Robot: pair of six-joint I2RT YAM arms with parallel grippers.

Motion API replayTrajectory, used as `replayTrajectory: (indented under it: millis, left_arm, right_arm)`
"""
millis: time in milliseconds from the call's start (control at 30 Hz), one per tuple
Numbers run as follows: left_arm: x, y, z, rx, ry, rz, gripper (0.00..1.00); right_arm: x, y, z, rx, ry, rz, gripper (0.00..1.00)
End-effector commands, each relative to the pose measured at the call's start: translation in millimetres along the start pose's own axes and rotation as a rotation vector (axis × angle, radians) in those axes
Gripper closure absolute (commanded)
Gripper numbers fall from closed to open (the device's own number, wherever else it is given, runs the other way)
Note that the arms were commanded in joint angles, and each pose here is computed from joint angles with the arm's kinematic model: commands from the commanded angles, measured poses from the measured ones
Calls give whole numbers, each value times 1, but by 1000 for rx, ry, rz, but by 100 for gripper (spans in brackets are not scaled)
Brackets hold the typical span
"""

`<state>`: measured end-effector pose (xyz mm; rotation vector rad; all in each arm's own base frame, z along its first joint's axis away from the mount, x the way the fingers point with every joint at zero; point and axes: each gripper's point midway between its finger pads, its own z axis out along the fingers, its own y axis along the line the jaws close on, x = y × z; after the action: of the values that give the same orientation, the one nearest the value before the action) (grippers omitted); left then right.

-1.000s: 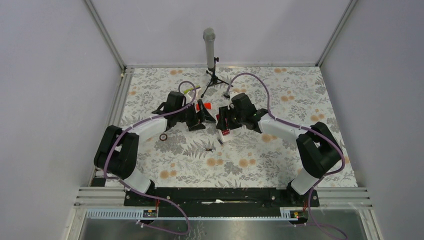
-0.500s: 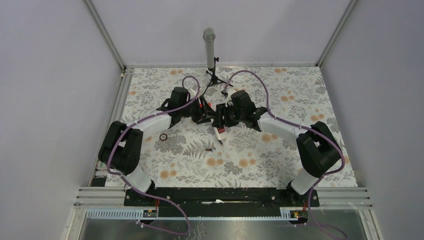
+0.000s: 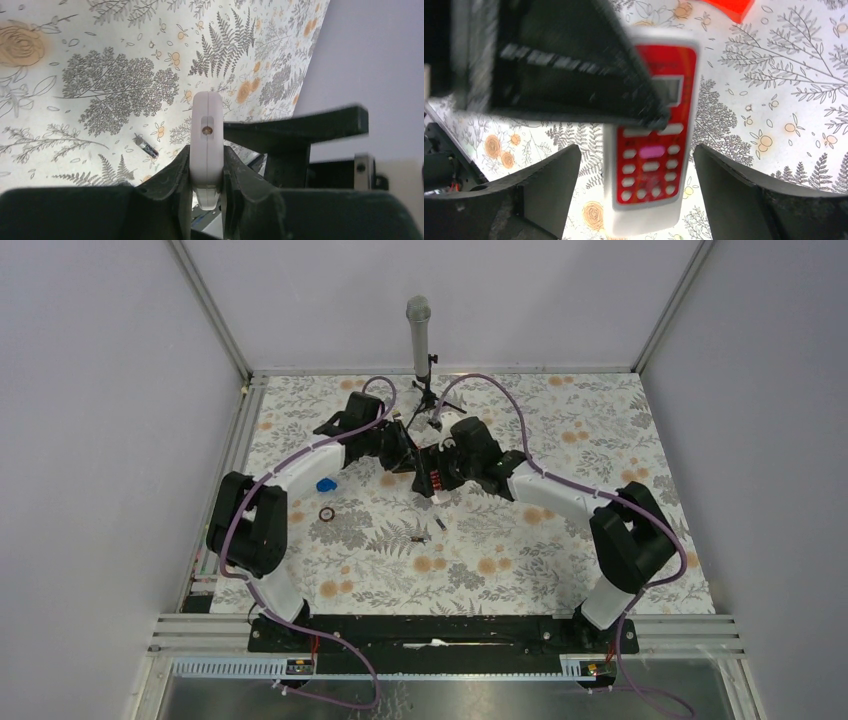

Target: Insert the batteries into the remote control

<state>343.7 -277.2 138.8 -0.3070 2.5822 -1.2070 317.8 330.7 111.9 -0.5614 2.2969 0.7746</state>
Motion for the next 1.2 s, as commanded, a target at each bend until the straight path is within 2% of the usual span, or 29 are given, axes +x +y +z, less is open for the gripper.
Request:
replayTrajectory:
  millis: [0,133,300,500,600,767,867,900,967,1000,1067,1100,1167]
  left_arm:
    - [-11,6,-14,-71,29,-165,100]
    - [-9,12,-19,-108,67,-273,100]
    - [-6,13,-28,-124,82,-362,100]
    - [-4,9,-36,-123,88,-397,100]
    - [-4,13,-37,-122,97,-423,99]
    - [-3,18,-40,-120,102,-444,96]
    - [-3,20,-41,-122,102,-456,94]
    - [-3,20,-41,-123,102,-457,92]
    - [-3,19,-43,-120,99,-456,85]
    - [-3,19,-44,-119,96,-453,78]
    - [-5,18,-47,-116,82,-432,53]
    - [-6,19,-49,-117,71,-421,41]
    - [-8,22,-53,-114,42,-395,24]
  right_arm:
    - [-20,23,-17,25,-110,-226,9]
    - [-9,22,-15,177,-134,-395,19]
    - [-11,14,-13,326,-172,-467,32]
    - [-15,20,-8,380,-246,-607,41]
    - [-13,17,-2,418,-258,-687,54]
    - [-12,18,4,440,-254,-782,55]
    - [-12,18,5,451,-264,-789,61]
    - [-13,18,6,453,-266,-789,65]
    - [-13,18,5,459,-274,-784,81]
    - [-15,18,4,466,-286,-769,89]
    - [-21,21,-1,468,-312,-736,100]
    - [-25,23,-4,465,-326,-712,100]
    - [-30,24,-9,449,-332,-652,100]
